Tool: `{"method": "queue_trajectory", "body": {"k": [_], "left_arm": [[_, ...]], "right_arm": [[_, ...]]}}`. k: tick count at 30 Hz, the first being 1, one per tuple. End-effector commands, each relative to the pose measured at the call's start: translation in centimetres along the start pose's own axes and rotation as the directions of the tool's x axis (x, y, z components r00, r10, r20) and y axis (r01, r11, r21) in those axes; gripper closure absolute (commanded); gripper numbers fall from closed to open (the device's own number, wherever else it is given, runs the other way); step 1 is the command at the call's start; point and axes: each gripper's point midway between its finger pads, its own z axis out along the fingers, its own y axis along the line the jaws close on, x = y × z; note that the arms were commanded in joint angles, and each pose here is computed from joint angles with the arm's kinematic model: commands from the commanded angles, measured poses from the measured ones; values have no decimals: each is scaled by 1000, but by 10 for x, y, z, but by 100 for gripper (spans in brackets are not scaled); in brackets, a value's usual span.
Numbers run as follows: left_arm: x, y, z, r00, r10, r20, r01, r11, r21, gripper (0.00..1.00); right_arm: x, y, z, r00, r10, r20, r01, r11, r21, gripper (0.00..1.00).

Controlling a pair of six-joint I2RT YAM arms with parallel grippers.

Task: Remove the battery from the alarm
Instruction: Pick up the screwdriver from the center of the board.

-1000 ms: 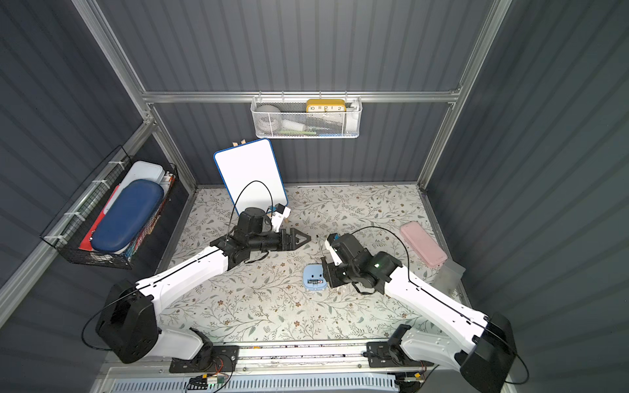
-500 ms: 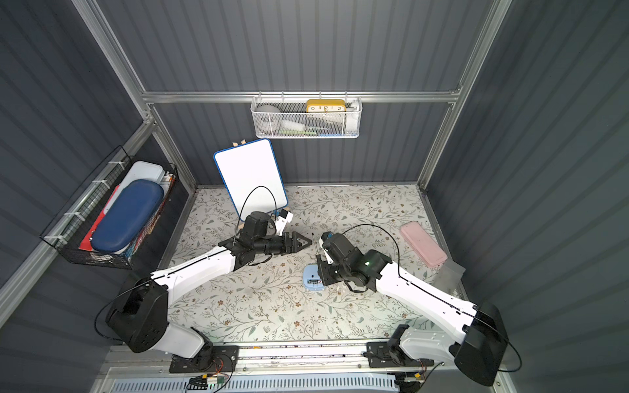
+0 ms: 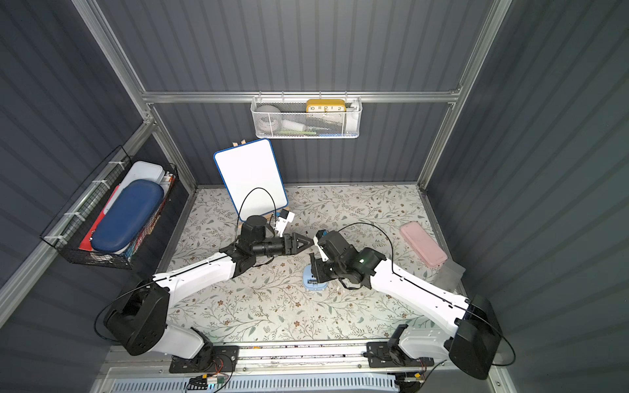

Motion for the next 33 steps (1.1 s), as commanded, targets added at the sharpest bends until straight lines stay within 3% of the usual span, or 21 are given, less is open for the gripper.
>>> {"method": "queue_trajectory", "body": {"k": [1, 14, 18, 25, 26, 29, 33], "left_arm": [[5, -9, 1, 999, 30, -13, -30, 998, 59, 58], [21, 3, 10, 998, 17, -59, -12, 997, 71, 70], [18, 2, 7, 999, 25, -34, -23, 998, 61, 100], [11, -2, 1, 999, 41, 9, -41, 998, 40, 100], [11, -2, 0, 999, 40, 15, -40, 999, 33, 100], [7, 5, -5, 998, 28, 53, -27, 999, -20, 100], [-9, 7, -20, 986, 26, 163, -10, 995, -98, 100]], "right_arm": [[-15, 16, -7, 999, -8, 44, 10, 999, -47, 91], [-22, 22, -13, 998, -20, 67, 24, 998, -56, 92], [-21, 21, -12, 998, -18, 64, 21, 998, -53, 92], [-24, 19, -14, 996, -11, 90, 15, 999, -43, 91], [-24, 19, -14, 996, -13, 88, 17, 999, -44, 89], [-26, 18, -16, 995, -14, 95, 17, 999, -35, 70], [-46, 12, -46, 977, 1, 215, -3, 1000, 10, 56]]}}
